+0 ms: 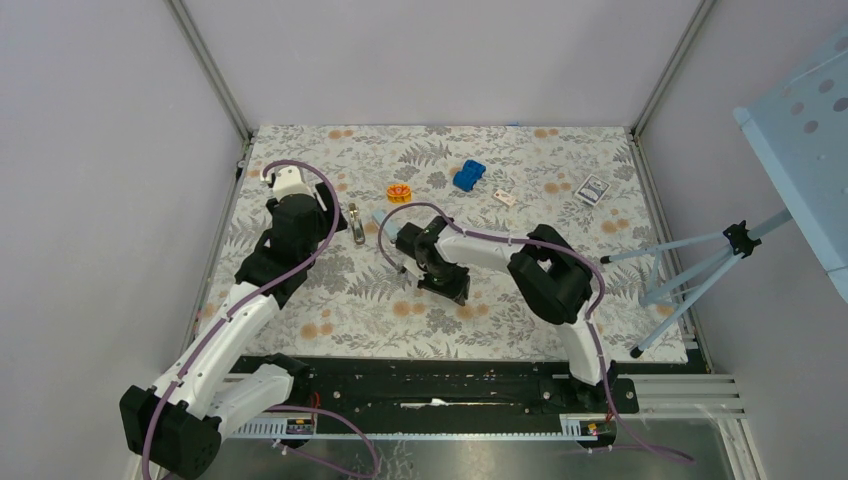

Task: Unload the staples from the stapler
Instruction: Pick up the staple from the center of the board, then place the staple in the staple box.

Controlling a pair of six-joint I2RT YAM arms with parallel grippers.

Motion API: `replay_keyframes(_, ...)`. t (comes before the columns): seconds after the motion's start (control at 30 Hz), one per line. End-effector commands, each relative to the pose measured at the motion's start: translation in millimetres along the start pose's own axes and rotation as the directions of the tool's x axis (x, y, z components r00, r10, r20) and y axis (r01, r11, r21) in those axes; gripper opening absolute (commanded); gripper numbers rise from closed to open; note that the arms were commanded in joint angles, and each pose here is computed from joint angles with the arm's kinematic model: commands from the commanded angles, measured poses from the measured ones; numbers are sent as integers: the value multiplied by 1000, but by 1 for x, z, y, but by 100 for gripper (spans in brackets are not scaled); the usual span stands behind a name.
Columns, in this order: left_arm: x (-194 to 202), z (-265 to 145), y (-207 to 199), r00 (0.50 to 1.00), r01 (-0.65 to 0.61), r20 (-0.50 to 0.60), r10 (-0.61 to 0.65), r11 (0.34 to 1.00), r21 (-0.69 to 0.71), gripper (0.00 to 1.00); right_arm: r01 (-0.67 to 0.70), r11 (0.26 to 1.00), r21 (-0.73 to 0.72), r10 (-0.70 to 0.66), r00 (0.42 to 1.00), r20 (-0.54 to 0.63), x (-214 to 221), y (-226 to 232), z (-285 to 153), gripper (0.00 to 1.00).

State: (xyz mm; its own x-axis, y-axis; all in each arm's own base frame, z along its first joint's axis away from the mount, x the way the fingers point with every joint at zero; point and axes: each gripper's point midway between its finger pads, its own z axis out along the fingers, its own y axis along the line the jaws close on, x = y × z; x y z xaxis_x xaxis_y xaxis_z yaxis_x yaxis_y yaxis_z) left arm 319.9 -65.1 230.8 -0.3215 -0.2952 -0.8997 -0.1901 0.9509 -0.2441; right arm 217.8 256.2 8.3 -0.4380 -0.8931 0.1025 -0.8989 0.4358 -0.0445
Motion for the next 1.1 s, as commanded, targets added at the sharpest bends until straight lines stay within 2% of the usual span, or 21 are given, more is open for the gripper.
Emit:
replay_keyframes(0.0, -9, -1, -4, 999, 22, 33, -23, 1000, 20, 74, -74, 997, 26, 71, 992, 101, -4, 2, -7, 24)
replay_keyframes(0.13, -9, -1, -4, 999, 22, 33, -22, 1000, 21, 74, -169, 985, 19, 161, 962, 220, -7, -1, -16, 23)
replay_keyframes(0.3, -8, -1, -4, 999, 22, 29, -22, 999, 24, 74, -306, 952, -24, 293, 882, 368, -16, -15, -31, 22)
replay_keyframes(0.53, -7, 0, -5, 999, 22, 24, -22, 999, 28, 74, -521, 848, -101, 491, 699, 519, -36, -34, -59, 22)
replay_keyframes(0.63, -7, 0, -6, 1000, 21, 22, -22, 999, 30, 74, -607, 781, -151, 573, 598, 560, -44, -39, -67, 21)
replay_keyframes(0.7, -6, 0, -6, 1000, 21, 21, -21, 999, 32, 74, -672, 714, -198, 633, 498, 592, -49, -43, -71, 19)
replay_keyframes(0.77, -6, 0, -7, 1000, 21, 21, -21, 999, 34, 74, -703, 671, -235, 669, 438, 600, -50, -43, -70, 19)
replay_keyframes(0.87, -6, 0, -7, 1000, 22, 18, -22, 999, 36, 74, -727, 640, -250, 688, 396, 608, -54, -39, -65, 19)
replay_keyframes(1.07, -5, 1, -8, 1000, 20, 16, -21, 999, 39, 75, -741, 621, -256, 682, 350, 642, -63, -34, -62, 20)
